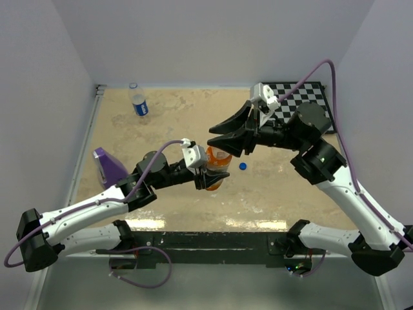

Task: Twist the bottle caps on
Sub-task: Screw the bottle cap onto the plastic bottle.

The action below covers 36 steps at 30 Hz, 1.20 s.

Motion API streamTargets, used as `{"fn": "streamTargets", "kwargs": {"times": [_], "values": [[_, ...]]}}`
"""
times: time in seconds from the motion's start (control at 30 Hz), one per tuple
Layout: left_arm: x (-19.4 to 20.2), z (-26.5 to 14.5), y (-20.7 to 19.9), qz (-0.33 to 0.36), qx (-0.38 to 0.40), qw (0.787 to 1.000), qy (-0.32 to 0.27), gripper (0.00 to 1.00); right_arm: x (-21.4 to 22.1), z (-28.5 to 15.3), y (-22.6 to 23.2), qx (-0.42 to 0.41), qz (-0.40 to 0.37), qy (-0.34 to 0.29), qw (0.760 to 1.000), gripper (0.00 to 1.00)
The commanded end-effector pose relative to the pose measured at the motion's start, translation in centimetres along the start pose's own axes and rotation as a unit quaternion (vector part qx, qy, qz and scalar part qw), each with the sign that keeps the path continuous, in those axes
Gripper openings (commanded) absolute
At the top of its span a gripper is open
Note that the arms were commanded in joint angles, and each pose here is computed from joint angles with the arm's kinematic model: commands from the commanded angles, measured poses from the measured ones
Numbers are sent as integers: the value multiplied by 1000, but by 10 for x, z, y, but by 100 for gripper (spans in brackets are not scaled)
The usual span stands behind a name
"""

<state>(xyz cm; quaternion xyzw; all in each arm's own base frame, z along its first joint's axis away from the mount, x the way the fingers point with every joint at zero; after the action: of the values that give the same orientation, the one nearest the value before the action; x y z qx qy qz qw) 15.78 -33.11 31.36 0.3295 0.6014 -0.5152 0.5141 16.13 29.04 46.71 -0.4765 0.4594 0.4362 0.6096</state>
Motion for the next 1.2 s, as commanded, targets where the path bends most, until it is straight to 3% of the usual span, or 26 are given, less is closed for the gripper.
{"fn": "streamTargets", "kwargs": {"times": [0.0,0.27,0.37,0.43,0.73,0.9,1.17], "values": [[-31,3,-13,14,30,999,-36,0,-14,-2,4,-17,-16,-7,1000,40],[-34,3,-15,18,32,999,-38,0,-2,3,2,-25,-5,12,1000,38],[-34,4,-14,21,31,999,-36,0,-2,2,2,-25,-6,13,1000,19],[-35,4,-12,23,26,999,-37,0,-2,2,1,-21,-6,15,1000,0],[-41,5,12,37,-94,993,-61,0,14,1,-32,87,16,48,995,0],[-43,4,28,54,-223,971,-71,0,32,0,-51,166,44,77,982,0],[-42,-8,44,77,-394,909,-109,0,64,1,-68,260,94,118,954,0]]}}
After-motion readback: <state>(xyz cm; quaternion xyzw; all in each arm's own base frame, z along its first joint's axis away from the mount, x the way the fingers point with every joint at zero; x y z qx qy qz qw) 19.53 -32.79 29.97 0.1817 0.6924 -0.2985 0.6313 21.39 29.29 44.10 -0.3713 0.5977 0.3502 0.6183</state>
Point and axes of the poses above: each gripper's point midway between its finger pads, its own z axis out along the fingers, its own y axis along the line the jaws close on, x = y × z, the point moved 1 cm from there along -z, back along the fingers, and after that the axes turned 15 degrees about -z, right-handed, at the moved point
